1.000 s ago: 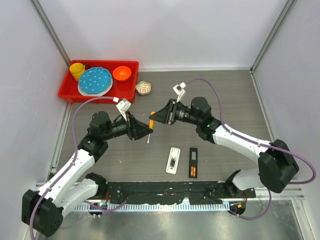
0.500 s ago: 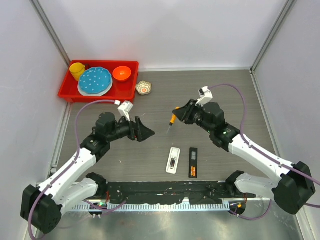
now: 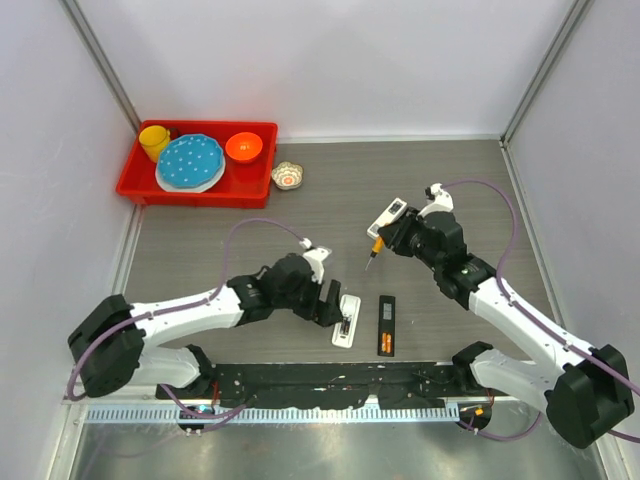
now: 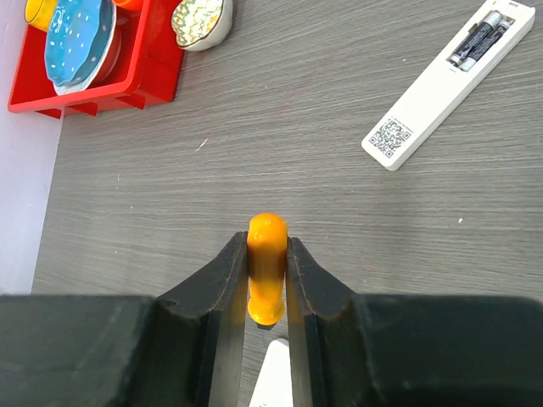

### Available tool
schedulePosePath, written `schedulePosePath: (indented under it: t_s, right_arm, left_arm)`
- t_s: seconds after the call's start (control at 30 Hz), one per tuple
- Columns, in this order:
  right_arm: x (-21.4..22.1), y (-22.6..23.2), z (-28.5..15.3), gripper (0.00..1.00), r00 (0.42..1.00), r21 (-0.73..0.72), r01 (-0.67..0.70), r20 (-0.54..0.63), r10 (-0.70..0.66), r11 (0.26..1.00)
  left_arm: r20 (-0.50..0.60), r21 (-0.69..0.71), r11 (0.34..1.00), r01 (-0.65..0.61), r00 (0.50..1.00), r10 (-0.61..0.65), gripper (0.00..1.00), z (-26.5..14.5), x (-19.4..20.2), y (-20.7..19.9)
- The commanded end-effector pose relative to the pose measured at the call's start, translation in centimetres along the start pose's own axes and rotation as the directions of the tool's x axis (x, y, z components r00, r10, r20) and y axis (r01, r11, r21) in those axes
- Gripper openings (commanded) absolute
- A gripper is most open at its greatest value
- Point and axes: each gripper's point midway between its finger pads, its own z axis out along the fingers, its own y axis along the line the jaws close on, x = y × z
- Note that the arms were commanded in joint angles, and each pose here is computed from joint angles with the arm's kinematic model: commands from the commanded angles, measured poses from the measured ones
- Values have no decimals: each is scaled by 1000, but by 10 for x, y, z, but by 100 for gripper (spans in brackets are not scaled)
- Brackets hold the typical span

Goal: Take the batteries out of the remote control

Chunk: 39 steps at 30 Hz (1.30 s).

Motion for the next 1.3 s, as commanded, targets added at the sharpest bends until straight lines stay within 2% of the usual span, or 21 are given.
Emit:
schedulePosePath:
  t_s: [0.0,0.13,0.27,0.4,0.47,0.73,0.8,1.07,1.27]
  right_arm:
    - [-11,-4,-6,1,999,14,23,45,-24,1000]
    - [-12,-7,-9,1,998,23,31,47,-32,999]
    - [-12,-8,-9,1,998,28,31,46,-32,999]
    - [-9,-8,-7,1,999,26,30,38,-31,999]
    - [-9,-8,-7,1,999,24,32,36,-33,999]
    - [-9,-4,-8,1,999,-1,39,33,-39,999]
    - [-9,-4,-8,1,999,-2,42,32,-42,999]
    - [-5,2,-2,1,999,-35,35,16,-35,999]
    - [-3,2,-3,1,999,-40,43,12,-42,998]
  left_arm:
    - [41,-64,996,-68,997,70,85,11,-12,-19]
    - [5,-104,985,-141,990,142,86,27,8,-32]
    - [-59,-204,958,-203,979,195,87,41,31,-26]
    - [-69,-302,919,-253,967,244,87,47,37,-21]
    - [-75,-301,913,-276,961,266,86,49,44,-26]
    - [-123,-370,880,-296,955,269,72,53,69,-2]
    - [-126,-393,867,-306,952,279,72,47,71,7]
    - [-72,-350,875,-336,940,333,68,31,64,13]
    - [-54,-252,883,-396,917,396,80,44,62,-1]
